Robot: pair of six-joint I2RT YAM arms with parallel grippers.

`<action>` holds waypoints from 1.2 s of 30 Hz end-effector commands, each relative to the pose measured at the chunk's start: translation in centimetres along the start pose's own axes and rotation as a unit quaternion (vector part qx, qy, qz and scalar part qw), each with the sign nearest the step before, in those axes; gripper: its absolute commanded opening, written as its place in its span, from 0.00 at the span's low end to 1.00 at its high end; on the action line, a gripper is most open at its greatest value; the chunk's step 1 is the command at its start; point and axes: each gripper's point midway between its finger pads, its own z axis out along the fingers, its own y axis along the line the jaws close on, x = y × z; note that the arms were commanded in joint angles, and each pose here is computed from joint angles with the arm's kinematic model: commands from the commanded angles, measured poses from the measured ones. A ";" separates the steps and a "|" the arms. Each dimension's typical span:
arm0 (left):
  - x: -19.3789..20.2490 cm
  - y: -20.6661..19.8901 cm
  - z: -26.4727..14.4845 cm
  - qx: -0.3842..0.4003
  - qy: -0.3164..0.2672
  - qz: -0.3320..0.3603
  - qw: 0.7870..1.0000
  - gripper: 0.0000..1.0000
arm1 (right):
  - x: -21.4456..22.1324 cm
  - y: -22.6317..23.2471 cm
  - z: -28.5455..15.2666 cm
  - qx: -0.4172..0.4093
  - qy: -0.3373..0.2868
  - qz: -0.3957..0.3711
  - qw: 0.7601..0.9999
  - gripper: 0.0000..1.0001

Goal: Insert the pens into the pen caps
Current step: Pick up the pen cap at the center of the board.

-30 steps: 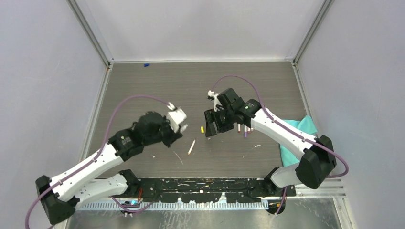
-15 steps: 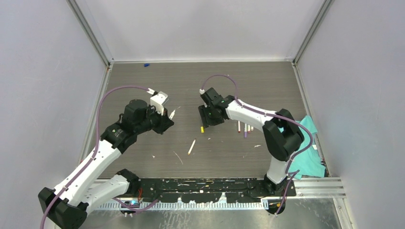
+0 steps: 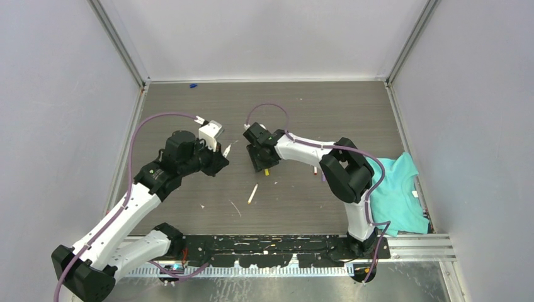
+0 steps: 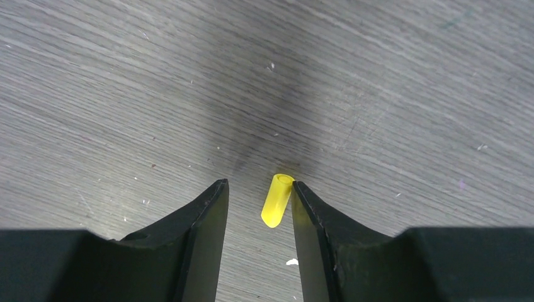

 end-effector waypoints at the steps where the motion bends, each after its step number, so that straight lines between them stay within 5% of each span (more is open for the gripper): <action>1: -1.7 0.0 -0.6 -0.003 -0.032 0.003 0.999 0.00 | -1.0 -0.2 -0.3 0.032 -0.017 0.015 0.999 0.46; 17: -2.0 -0.2 -1.0 -0.002 -0.043 0.003 0.999 0.00 | 0.9 -0.7 0.7 0.052 0.007 0.027 0.998 0.36; 27: -2.4 -0.4 -1.3 -0.001 -0.049 -0.010 0.999 0.00 | 2.8 -1.5 0.5 0.061 0.020 0.038 0.997 0.01; 36: -2.5 -1.2 -0.8 0.011 -0.070 -0.101 0.992 0.00 | 2.5 -1.7 -2.5 0.029 -0.001 0.057 0.998 0.01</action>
